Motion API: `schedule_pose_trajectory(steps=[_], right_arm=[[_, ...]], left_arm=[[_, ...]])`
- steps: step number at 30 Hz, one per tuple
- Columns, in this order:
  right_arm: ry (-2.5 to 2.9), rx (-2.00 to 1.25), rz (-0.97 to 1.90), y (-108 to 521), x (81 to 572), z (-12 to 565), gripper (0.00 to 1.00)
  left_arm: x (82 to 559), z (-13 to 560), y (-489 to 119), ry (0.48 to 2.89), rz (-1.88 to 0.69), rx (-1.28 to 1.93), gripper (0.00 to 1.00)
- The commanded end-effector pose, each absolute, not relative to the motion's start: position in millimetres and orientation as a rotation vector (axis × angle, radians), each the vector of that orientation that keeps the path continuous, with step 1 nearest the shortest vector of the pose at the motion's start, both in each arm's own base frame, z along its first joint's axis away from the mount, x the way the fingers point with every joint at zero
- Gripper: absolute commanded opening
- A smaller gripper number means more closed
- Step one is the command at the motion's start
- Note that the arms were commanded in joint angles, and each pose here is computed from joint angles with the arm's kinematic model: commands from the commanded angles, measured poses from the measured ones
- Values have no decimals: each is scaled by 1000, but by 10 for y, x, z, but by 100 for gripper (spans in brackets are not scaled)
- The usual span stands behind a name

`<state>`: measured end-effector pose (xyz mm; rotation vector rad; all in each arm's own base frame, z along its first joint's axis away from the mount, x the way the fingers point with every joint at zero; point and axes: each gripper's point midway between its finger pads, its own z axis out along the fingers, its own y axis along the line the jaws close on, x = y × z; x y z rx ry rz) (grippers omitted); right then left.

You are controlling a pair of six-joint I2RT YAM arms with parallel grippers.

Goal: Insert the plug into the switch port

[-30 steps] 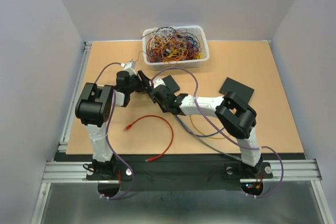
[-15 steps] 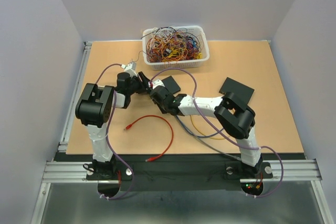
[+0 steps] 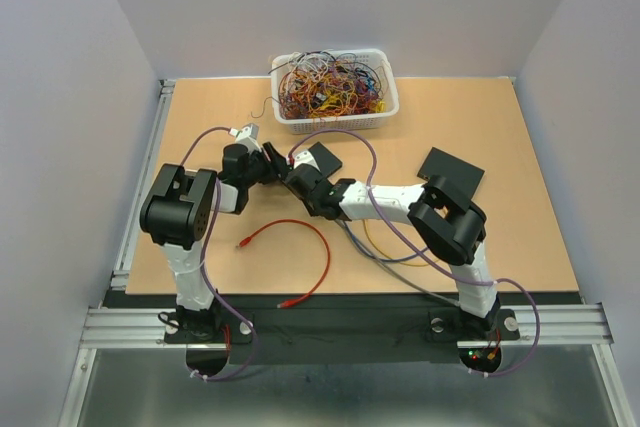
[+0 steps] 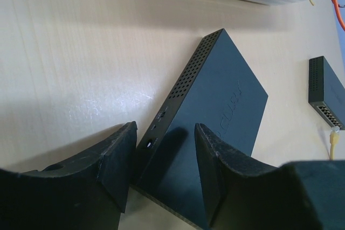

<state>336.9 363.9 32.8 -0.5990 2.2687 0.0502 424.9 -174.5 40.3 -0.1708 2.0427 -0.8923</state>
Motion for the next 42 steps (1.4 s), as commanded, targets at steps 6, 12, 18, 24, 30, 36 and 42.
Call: schedule_pose_trajectory(steps=[6,12,18,24,30,36,42], right_arm=[[2170,-533,162,3923,3605,768,0],[2164,-542,161,3954,3639,793,0],[2177,-557,164,3981,3623,711,0],[2170,-587,172,4013,3600,687,1],[2107,-616,178,4047,3583,778,0],[1978,-652,308,4188,3563,991,0],[1831,-631,400,4294,3596,1314,0]], left_arm=[[3983,420,-1987,2082,-938,-114,57],[3807,273,-2027,2127,-909,-148,57],[3643,114,-2044,2165,-910,-168,56],[3585,47,-2085,2181,-912,-156,55],[3594,64,-2098,2172,-899,-135,55],[3579,66,-2153,2167,-886,-93,54],[3564,43,-2209,2172,-854,-52,53]])
